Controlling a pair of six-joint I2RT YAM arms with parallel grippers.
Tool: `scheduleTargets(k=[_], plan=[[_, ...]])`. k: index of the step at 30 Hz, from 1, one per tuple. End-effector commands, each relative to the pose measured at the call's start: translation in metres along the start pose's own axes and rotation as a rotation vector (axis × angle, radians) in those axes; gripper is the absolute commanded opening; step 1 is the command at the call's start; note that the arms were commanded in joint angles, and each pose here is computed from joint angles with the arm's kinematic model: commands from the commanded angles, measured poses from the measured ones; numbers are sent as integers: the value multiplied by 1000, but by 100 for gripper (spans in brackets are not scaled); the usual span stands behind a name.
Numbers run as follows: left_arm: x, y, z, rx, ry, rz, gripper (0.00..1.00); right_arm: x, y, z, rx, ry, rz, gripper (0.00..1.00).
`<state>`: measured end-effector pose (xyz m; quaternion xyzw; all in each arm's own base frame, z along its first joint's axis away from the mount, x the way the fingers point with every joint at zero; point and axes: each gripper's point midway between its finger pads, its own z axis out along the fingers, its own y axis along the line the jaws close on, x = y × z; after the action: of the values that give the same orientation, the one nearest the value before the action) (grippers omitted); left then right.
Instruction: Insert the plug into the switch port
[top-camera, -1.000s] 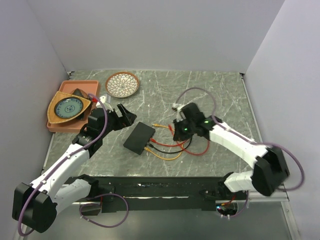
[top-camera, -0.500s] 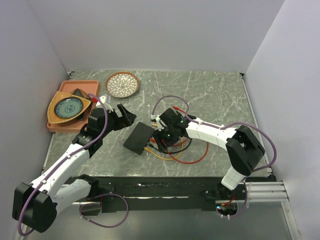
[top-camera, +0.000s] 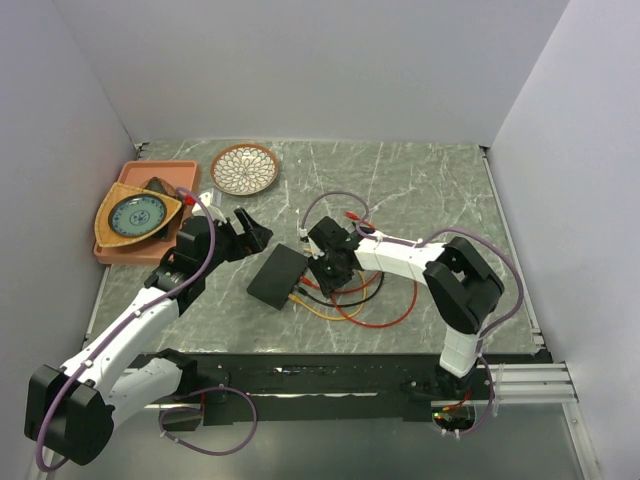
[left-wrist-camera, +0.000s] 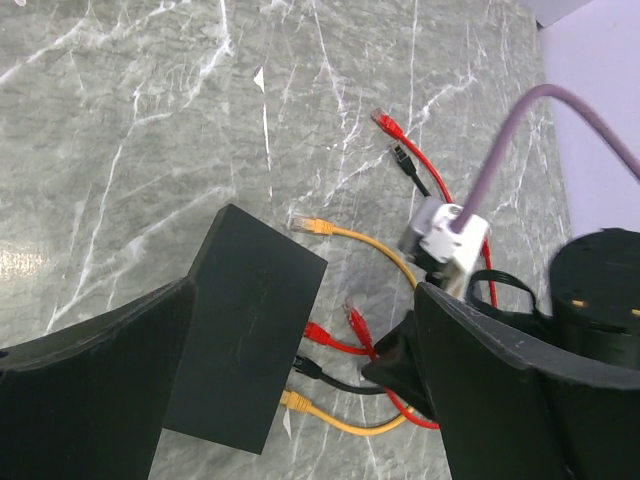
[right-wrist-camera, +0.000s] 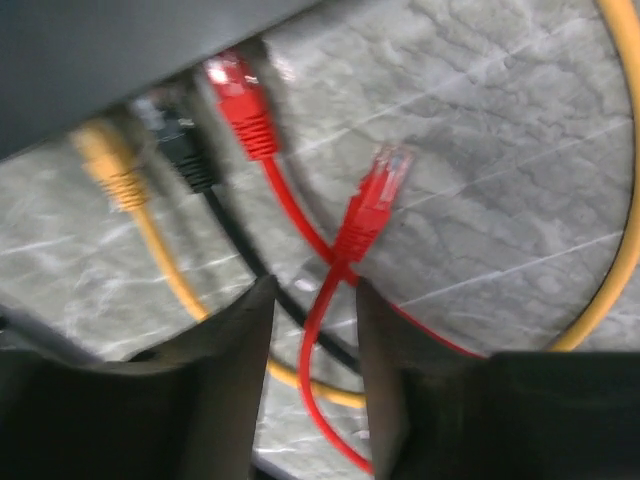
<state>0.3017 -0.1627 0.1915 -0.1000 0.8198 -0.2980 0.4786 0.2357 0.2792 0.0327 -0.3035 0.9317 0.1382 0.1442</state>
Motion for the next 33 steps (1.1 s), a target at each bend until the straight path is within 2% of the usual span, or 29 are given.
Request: scheduleTargets(k=[1,3,7,9,15,21,25,33], plan=[[-11,-4,-2,7,-35,23,96,-8,-4,7,37,-1,18,31],[-11,-3,-2,5,-37,22,96,-6,-4,10,35,6,17,31],[-10,-3,-3,4,-34,24,96,-6,-5,11,40,10,8,7],[-10,-3,-3,5,-35,21,96,-10,-7,4,49,-15,0,1],[-7,-10,-3,47,-27,20,96,-27,-5,-28,48,-135,-49,0],[-6,-39,-10,219,-19,49,99,-44,6,-60,-5,-245,-88,0],[-7,-57,-19,322,-26,62,99,-61,20,-99,-100,-382,-106,0],[-5,-93,-42,545,-18,100,95,-61,51,-141,-443,-485,-175,0]])
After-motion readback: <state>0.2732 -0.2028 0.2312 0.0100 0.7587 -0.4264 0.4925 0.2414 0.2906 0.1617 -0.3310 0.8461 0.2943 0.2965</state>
